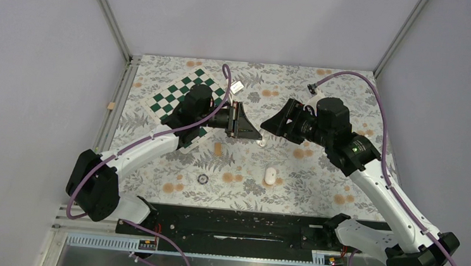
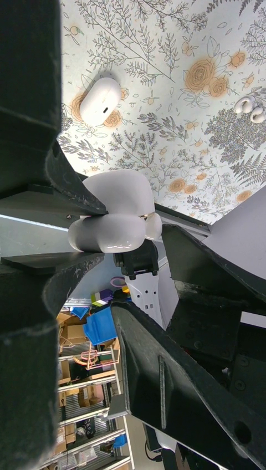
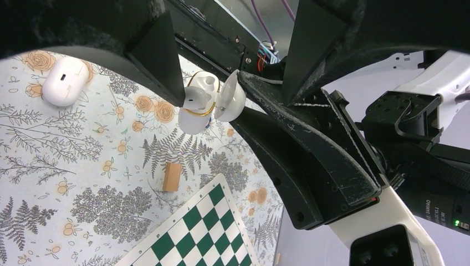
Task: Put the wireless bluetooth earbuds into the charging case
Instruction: Place the earbud in the charging case.
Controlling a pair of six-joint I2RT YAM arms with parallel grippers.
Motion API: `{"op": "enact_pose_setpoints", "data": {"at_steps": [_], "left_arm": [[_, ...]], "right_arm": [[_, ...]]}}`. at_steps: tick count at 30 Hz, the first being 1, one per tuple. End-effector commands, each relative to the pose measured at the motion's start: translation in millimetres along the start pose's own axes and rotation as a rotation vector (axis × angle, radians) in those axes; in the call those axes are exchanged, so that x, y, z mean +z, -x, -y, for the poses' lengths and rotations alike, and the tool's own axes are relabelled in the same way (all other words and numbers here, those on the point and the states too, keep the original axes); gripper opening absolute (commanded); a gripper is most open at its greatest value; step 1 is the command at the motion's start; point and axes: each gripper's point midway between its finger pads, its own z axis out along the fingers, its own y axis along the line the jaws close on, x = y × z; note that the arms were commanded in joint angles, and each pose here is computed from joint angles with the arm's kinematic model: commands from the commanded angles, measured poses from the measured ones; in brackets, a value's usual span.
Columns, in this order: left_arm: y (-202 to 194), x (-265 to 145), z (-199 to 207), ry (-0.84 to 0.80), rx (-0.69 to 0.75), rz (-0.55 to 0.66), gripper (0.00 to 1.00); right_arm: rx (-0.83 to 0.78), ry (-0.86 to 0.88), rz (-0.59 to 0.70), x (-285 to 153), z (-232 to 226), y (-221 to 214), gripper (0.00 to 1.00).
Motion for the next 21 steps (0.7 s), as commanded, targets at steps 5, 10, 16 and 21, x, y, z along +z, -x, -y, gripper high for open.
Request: {"op": "enact_pose_setpoints", "data": {"at_steps": [5,10,16,21], "left_arm": [[23.4,-2.9,31.1,-0.082,0.117,0.071,0.0],[23.2,-2.4,30.7,-0.082,0.115,0.07,0.0],[23.3,-2.7,31.7,-0.084,0.117,0.07,0.0],[22.8,-3.0,31.4,-0.082,0.115,0.069,0.0]], "right_arm": [[-0.009,0.011,-0.044,3.8,-3.2,-8.5,0.73],[-0.01,0.005,-0.047,6.3,-1.5,-8.7,0.76],[-0.013,0.005,-0.029,5.7,-3.4,-4.0,0.79],[-0.014,0.019,-0.022,2.8,-8.0,-1.9,0.77]]}}
